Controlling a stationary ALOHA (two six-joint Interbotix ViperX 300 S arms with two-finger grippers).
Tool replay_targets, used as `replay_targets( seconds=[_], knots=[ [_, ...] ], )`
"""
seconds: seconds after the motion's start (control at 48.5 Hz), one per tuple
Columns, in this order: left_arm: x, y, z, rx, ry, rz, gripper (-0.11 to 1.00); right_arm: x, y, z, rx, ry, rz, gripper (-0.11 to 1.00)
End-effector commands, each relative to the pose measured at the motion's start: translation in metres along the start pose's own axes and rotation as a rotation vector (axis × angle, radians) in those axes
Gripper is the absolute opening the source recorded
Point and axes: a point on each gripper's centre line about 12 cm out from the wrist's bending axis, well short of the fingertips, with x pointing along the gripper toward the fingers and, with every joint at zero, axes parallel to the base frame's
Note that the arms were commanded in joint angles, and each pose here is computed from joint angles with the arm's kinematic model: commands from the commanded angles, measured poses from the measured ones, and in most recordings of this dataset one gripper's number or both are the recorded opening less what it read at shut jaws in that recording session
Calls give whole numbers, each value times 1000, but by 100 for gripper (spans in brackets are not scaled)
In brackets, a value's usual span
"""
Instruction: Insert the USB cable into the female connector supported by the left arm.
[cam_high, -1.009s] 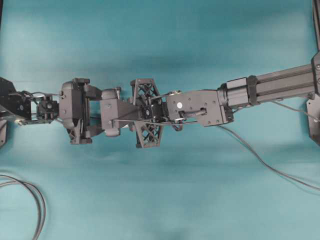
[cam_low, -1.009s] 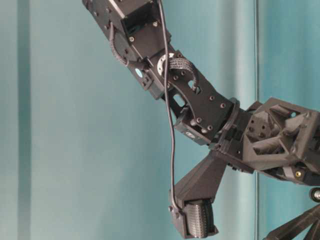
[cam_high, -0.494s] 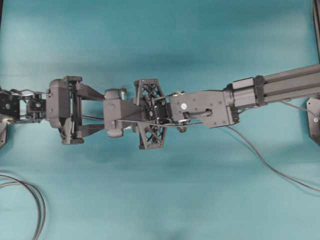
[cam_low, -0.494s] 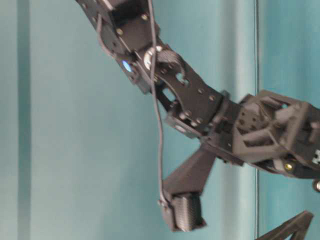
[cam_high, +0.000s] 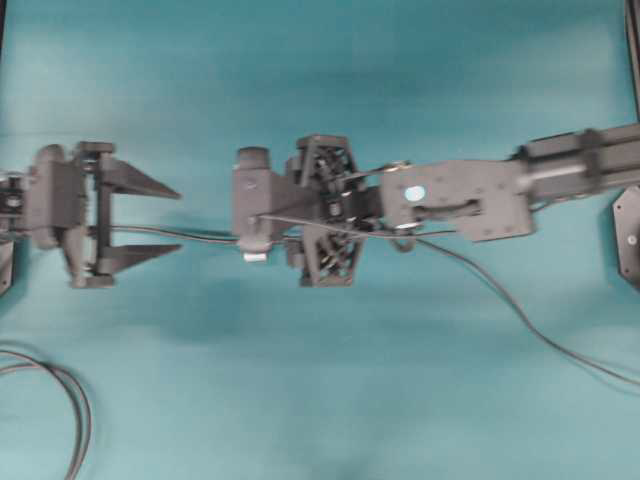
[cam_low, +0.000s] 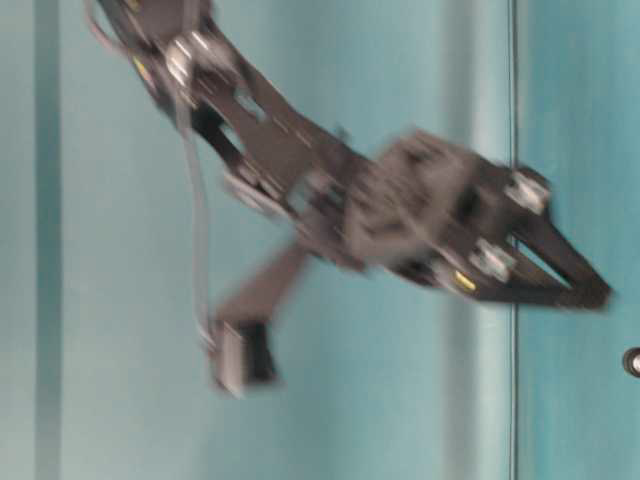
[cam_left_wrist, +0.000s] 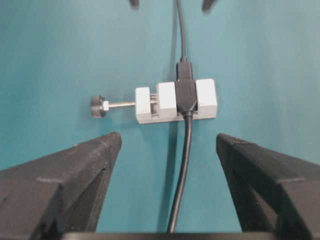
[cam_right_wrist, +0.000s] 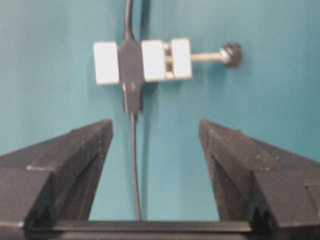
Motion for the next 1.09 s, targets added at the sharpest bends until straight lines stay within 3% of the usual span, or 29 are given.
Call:
replay_targets(
  seconds=[0.0,0.185,0.371,0.515,0.783,1.071],
  knots=[
    [-18,1,9,-18,-48,2,84,-36,-5,9,12,-103,1,72],
    [-51,2,15,-19,-102,1,84,-56,-5,-10,76,-245,38,72],
    [-75,1,17,-22,-100,-10,84,-69,-5,-31,165,-456,108,72],
    [-80,1,16,-22,-79,-16,84,-80,-3,-48,162,-587,146,72],
    [-74,1,19,-24,-100,-10,84,-90,-4,-84,164,-582,143,72],
    [-73,1,18,-22,-89,-11,84,-99,-27,-108,247,-573,87,72]
  ],
)
